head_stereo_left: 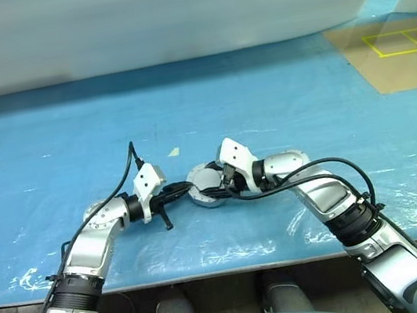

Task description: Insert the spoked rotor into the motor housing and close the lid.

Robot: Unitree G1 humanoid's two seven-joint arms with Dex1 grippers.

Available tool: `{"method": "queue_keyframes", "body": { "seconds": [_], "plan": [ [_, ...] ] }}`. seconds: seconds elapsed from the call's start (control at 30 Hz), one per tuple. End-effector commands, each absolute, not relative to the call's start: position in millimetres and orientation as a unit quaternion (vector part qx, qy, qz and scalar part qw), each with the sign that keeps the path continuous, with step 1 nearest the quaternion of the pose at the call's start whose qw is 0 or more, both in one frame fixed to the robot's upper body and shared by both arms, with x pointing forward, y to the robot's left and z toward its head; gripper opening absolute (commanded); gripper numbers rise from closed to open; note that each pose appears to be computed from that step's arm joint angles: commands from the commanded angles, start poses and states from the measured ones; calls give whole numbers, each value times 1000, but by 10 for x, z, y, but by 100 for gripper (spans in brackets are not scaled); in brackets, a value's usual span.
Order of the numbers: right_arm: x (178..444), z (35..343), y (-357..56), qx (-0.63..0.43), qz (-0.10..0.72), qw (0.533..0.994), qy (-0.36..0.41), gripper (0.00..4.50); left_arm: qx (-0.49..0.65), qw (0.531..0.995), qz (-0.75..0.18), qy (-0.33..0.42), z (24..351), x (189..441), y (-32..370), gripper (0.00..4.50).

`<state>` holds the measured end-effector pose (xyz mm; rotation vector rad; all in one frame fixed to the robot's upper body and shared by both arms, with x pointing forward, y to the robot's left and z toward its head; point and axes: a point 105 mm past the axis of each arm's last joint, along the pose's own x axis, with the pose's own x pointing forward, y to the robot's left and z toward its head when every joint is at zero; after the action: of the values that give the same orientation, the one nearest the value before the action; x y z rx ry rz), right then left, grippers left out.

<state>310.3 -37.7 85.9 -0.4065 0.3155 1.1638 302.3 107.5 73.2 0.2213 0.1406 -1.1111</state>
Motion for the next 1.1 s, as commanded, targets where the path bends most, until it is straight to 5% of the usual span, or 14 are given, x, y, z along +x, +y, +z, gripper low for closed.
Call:
{"method": "queue_keyframes", "body": {
  "seconds": [0.03,0.1,0.27,0.77,1.1],
  "plan": [
    [3072,621,-481,-187,535,799,201,296,100,830,-539,98,584,2949,1034,0],
    [3067,617,-490,-191,537,797,200,296,101,830,-540,98,582,2950,1036,0],
    [3031,628,-477,-185,549,792,193,448,104,830,-539,99,576,2957,1044,0],
    [3116,1013,-586,-51,546,825,135,448,106,830,-539,92,600,2983,1041,0],
    [3219,927,-812,76,474,853,206,448,106,830,-540,89,605,2979,1034,0]
  ]
}}
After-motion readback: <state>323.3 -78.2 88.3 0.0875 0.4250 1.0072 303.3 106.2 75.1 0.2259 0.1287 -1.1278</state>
